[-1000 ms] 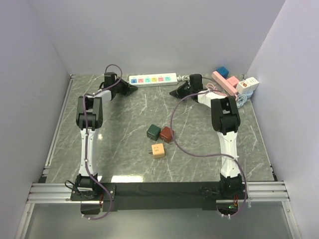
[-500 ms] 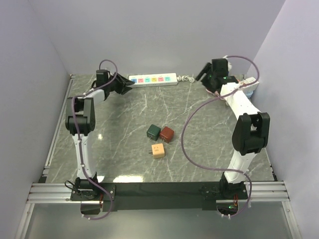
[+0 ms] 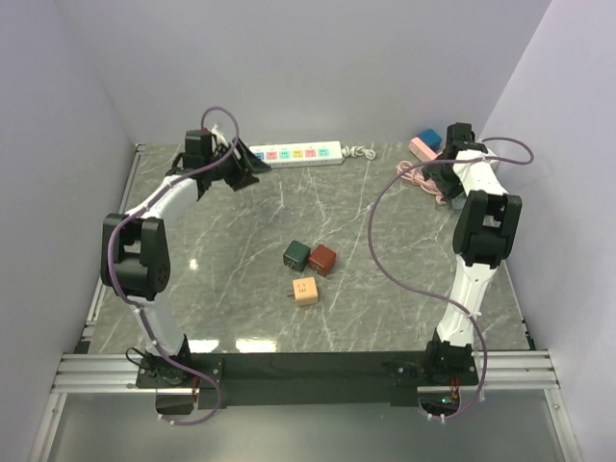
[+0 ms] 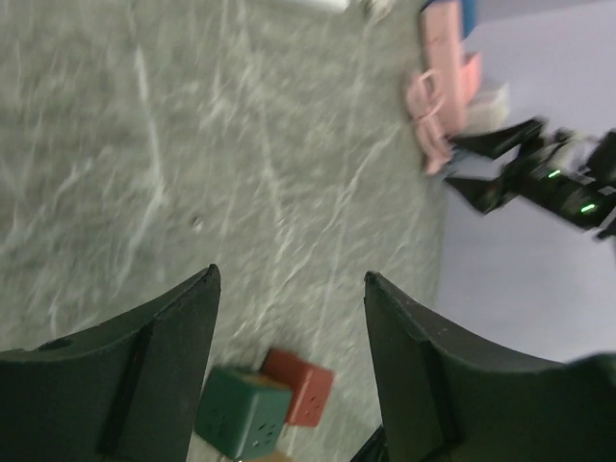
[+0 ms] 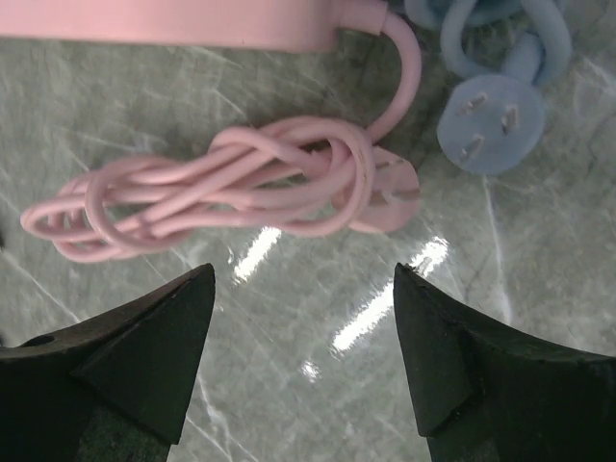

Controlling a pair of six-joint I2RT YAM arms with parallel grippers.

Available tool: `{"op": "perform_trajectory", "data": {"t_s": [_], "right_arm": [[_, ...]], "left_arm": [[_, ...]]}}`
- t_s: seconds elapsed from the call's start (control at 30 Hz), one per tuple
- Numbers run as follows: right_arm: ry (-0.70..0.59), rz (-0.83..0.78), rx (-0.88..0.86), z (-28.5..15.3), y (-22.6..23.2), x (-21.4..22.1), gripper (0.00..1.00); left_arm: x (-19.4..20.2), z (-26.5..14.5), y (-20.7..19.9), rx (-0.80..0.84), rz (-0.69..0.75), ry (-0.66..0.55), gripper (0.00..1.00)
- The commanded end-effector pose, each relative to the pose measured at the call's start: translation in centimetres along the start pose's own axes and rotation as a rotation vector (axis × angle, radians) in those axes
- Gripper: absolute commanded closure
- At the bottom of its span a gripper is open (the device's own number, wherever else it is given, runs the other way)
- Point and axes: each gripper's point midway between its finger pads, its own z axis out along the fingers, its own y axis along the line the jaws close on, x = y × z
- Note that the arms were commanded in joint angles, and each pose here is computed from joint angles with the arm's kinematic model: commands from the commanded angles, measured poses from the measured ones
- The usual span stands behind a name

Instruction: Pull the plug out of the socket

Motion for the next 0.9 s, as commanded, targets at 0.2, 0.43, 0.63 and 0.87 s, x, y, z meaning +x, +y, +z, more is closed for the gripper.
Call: {"op": "perform_trajectory", "data": {"t_s": [0.2,0.43,0.63,0.87], "right_arm": [[0.051,0.184,0.009,1.6,0.8,-0.2,0.19],[0.098,0.424,0.048,3.1,-1.0,0.8,0.19],[0.144,0.509,-0.006,4.1,0.0,1.8,0.37],[0.15,0.503,-0.111,3.8,0.9,1.7,0.43]], "left_arm": [[3.3,1.6,3.9,-0.152,0.084,0.066,0.34],[3.4,4.7,6.3,-0.207,0.086,0.089,0.37],[6.6,7.1,4.3,-0.092,0.165,0.196,0.43],[11.7,8.4,2.8,0.126,0.179,0.315,0.5]]}}
